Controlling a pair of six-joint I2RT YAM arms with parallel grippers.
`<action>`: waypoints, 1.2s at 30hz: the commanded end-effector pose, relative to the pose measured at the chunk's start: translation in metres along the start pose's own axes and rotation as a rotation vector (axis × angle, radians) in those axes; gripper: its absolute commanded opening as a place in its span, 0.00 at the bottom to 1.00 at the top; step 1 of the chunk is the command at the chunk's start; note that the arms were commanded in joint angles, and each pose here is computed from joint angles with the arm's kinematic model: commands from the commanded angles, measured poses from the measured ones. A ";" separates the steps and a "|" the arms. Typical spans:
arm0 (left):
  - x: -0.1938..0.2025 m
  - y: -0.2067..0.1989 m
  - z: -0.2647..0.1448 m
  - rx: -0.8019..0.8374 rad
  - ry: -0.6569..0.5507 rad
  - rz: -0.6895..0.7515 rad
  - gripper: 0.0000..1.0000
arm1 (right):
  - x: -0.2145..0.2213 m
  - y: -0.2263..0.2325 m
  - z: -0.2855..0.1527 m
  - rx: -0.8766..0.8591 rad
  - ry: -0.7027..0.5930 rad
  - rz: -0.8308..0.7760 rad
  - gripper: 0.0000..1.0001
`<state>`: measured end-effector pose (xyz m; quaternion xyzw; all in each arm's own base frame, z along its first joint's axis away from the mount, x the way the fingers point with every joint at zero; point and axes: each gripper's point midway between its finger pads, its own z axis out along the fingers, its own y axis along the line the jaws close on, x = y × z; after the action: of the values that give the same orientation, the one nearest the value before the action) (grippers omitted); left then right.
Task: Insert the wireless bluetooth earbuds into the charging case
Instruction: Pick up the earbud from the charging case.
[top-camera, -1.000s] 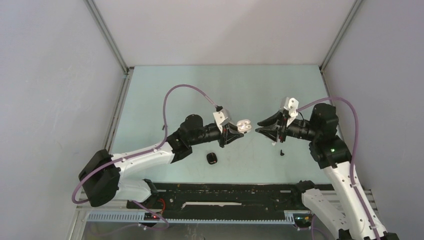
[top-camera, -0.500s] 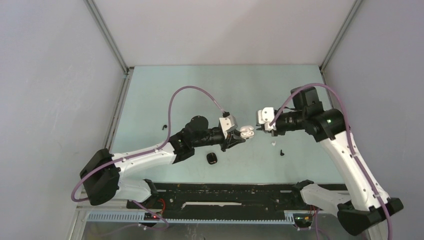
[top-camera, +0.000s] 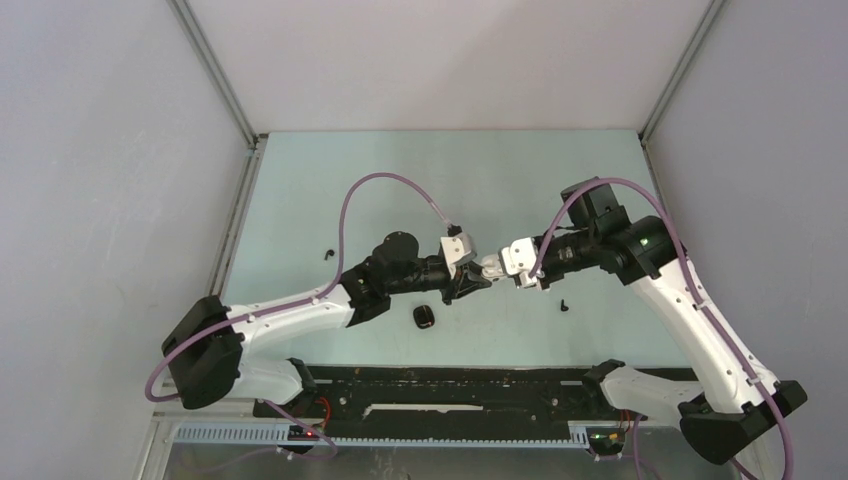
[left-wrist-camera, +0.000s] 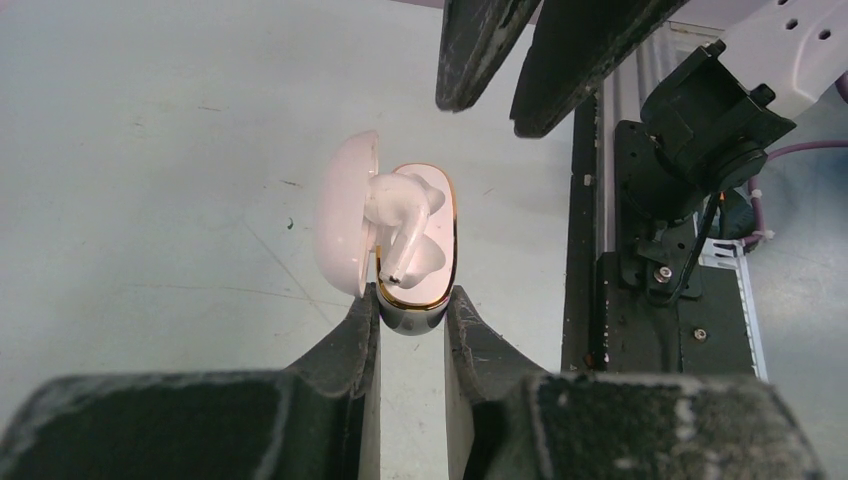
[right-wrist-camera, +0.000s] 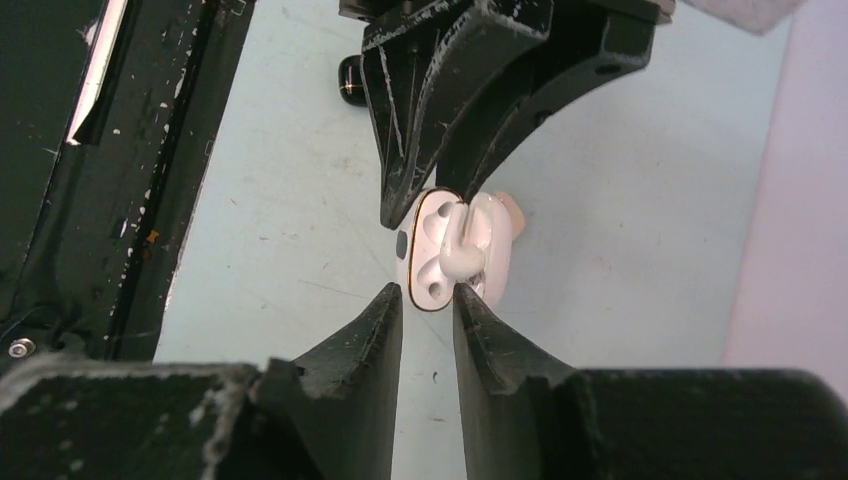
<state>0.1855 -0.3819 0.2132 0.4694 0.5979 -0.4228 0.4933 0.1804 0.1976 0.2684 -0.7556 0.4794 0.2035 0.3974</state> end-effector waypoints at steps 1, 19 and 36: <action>-0.025 -0.005 0.004 0.037 -0.056 0.031 0.00 | -0.003 -0.004 0.004 -0.019 0.019 -0.077 0.29; -0.024 -0.008 0.004 0.054 -0.053 0.040 0.00 | 0.012 -0.010 0.030 -0.082 0.098 -0.136 0.30; -0.021 -0.007 0.006 0.054 -0.045 0.026 0.00 | 0.029 -0.009 0.030 -0.072 0.183 -0.217 0.07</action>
<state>0.1784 -0.3816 0.1987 0.4817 0.6072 -0.4278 0.4650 0.2001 0.2102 0.2282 -0.8313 0.4270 0.1291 0.3316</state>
